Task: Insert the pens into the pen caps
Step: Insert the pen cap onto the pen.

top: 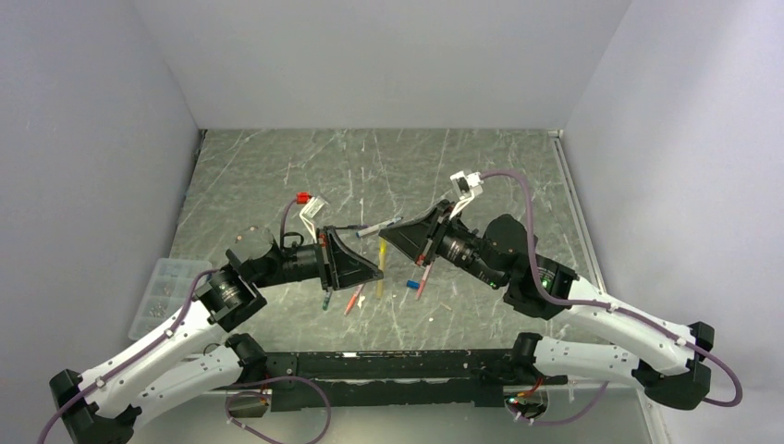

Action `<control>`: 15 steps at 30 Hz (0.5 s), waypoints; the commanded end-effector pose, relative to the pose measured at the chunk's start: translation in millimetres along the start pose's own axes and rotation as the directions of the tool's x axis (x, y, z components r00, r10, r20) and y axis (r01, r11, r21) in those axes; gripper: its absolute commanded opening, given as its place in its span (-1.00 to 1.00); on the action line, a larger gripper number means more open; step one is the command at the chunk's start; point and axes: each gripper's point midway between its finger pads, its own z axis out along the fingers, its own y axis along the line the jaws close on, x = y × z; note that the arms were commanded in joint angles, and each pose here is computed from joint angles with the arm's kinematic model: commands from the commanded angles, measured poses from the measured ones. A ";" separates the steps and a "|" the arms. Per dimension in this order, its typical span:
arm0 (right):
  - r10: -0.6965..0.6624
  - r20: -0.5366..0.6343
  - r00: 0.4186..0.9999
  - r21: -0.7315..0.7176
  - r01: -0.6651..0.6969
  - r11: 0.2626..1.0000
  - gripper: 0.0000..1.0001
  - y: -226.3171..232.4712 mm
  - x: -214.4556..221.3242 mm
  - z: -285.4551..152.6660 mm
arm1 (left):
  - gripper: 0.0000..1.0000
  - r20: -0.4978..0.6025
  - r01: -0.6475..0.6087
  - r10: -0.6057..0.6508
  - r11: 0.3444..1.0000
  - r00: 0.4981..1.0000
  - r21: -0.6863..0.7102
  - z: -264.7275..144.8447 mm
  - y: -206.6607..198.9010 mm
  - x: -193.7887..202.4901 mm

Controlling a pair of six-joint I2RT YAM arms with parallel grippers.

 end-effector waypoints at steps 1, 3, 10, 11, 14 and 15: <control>-0.017 0.025 1.000 -0.003 0.017 1.000 -1.00 6.3 -5.2 -0.4 | -1.00 0.073 -0.054 0.051 0.998 0.996 0.029 -1.7 -18.4 -21.6; -0.012 0.031 0.999 -0.001 0.012 1.000 -1.00 7.0 -4.2 -1.1 | -1.00 0.088 -0.053 0.050 0.998 0.995 0.023 -1.9 -17.8 -23.8; 0.011 0.039 0.999 0.008 -0.012 1.000 -1.00 7.4 2.2 -2.5 | -1.00 0.118 -0.057 0.057 0.998 0.991 0.000 -1.4 -14.1 -29.6; 0.010 0.041 0.999 0.012 -0.011 1.000 -1.00 7.2 2.2 -3.1 | -1.00 0.125 -0.057 0.058 0.998 0.991 -0.006 -1.7 -13.3 -30.5; 0.002 0.036 0.999 0.019 -0.003 1.000 -1.00 5.3 6.7 -4.0 | -1.00 0.144 -0.057 0.059 0.998 0.988 -0.020 -2.5 -11.1 -33.3; 0.001 0.030 1.000 0.023 -0.001 1.000 -1.00 3.6 9.8 -3.8 | -1.00 0.150 -0.059 0.062 0.998 0.987 -0.024 -2.8 -11.1 -35.0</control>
